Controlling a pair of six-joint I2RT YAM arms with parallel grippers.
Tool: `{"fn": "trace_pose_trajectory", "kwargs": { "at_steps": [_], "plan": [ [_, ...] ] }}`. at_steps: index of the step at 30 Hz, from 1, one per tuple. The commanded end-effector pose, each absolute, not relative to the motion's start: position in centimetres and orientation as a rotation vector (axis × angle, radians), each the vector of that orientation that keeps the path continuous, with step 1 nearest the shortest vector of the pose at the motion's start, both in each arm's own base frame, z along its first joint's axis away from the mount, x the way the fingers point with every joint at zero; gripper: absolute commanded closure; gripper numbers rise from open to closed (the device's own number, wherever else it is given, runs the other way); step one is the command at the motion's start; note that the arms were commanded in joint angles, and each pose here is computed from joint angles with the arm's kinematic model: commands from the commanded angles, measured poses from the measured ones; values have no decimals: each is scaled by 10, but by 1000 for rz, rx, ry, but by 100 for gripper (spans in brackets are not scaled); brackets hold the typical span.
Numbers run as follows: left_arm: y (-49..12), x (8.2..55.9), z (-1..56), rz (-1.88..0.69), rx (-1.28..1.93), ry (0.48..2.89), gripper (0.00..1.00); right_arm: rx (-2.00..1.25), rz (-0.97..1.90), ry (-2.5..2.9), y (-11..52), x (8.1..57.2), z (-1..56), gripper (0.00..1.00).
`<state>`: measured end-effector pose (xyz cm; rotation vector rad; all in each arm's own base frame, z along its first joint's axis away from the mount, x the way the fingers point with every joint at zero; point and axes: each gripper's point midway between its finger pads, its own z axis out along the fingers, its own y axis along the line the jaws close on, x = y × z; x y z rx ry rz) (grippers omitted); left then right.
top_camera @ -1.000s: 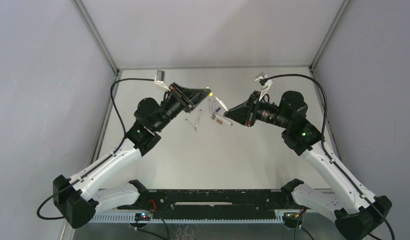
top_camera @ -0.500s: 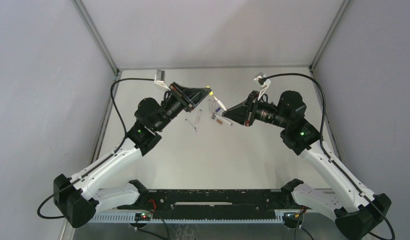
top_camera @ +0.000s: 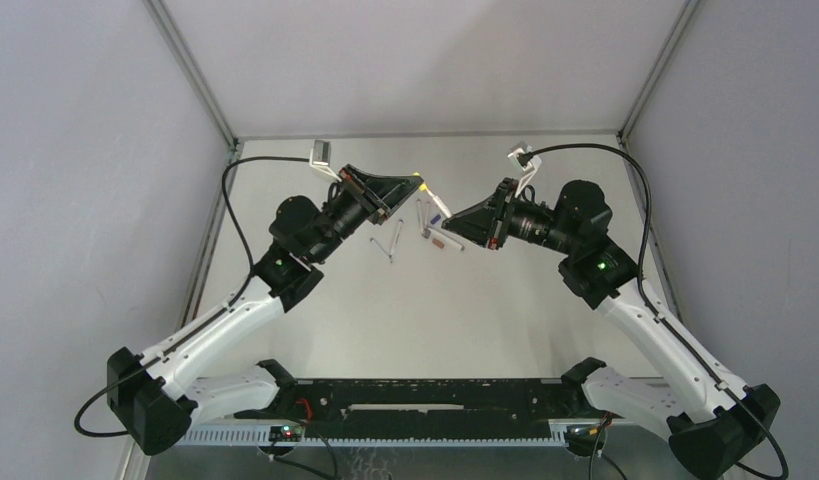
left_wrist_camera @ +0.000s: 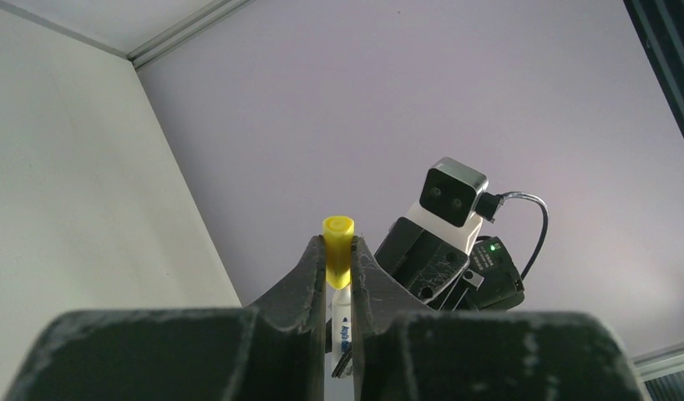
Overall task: Insert the pens into the pen caps
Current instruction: Insert the pen cap onto the pen.
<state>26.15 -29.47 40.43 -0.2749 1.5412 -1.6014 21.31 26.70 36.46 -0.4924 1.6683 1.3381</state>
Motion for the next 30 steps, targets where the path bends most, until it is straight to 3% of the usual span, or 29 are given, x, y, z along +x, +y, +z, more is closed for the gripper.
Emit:
{"fn": "trace_pose_trajectory", "kwargs": {
  "at_steps": [1,30],
  "plan": [
    [-297,259,412,-1628,-260,1506,100,-489,1353,1634,269,213,372,100],
    [-327,236,426,-1768,-61,1449,100,-355,1473,1551,263,226,410,100]
  ]
}}
